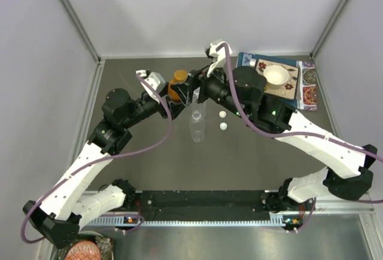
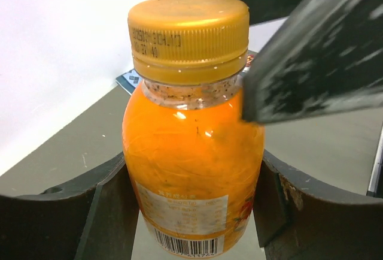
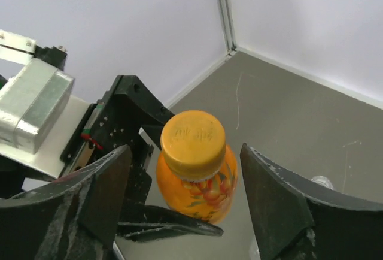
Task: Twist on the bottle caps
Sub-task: Screw the bottle cap onto the plastic bottle.
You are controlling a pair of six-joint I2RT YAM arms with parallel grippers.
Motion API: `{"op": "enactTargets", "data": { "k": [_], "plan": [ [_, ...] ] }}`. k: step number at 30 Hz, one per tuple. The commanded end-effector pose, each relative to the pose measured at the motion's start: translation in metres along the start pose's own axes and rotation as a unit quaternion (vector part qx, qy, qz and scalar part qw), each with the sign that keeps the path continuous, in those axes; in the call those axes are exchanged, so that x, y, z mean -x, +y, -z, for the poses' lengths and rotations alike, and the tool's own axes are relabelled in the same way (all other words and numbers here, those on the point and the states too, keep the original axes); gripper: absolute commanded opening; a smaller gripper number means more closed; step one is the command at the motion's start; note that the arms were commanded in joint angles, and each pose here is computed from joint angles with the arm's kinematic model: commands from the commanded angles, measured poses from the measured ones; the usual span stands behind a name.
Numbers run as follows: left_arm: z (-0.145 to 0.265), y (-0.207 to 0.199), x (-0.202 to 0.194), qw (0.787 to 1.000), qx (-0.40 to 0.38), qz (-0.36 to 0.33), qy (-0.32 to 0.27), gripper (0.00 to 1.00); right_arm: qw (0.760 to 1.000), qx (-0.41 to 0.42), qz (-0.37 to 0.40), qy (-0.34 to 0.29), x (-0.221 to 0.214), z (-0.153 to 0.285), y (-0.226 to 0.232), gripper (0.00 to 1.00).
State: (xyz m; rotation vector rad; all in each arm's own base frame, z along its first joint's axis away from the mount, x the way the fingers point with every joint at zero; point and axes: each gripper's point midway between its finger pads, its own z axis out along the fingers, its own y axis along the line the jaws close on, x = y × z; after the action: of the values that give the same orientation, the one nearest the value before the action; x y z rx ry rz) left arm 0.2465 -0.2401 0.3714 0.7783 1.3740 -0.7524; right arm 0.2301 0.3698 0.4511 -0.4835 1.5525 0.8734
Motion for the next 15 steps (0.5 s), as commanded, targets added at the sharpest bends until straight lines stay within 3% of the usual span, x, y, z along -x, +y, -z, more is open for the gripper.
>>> {"op": "enactTargets", "data": {
  "k": [1, 3, 7, 9, 11, 15],
  "plan": [
    [0.005, -0.011, 0.033, 0.997, -0.03, -0.024, -0.062, 0.0, 0.997, 0.029, 0.008, -0.067, 0.068, 0.039, 0.015, 0.78],
    [0.007, -0.029, 0.029, 0.995, -0.081, -0.01, -0.064, 0.0, 0.995, 0.052, 0.013, -0.079, 0.08, 0.05, 0.016, 0.86],
    [0.02, -0.076, 0.032, 0.972, -0.217, -0.015, -0.083, 0.0, 0.984, 0.162, 0.026, -0.067, 0.079, 0.079, 0.031, 0.91],
    [0.036, -0.104, 0.028, 0.949, -0.305, -0.016, -0.075, 0.0, 0.978, 0.195, 0.039, -0.07, 0.076, 0.091, 0.027, 0.91],
    [0.052, -0.124, 0.025, 0.923, -0.377, -0.025, -0.07, 0.0, 0.957, 0.281, 0.056, -0.053, 0.06, 0.108, 0.045, 0.89],
    [0.068, -0.14, 0.029, 0.896, -0.438, -0.035, -0.064, 0.0, 0.924, 0.371, 0.078, -0.056, 0.053, 0.122, 0.063, 0.84]
  ]
}}
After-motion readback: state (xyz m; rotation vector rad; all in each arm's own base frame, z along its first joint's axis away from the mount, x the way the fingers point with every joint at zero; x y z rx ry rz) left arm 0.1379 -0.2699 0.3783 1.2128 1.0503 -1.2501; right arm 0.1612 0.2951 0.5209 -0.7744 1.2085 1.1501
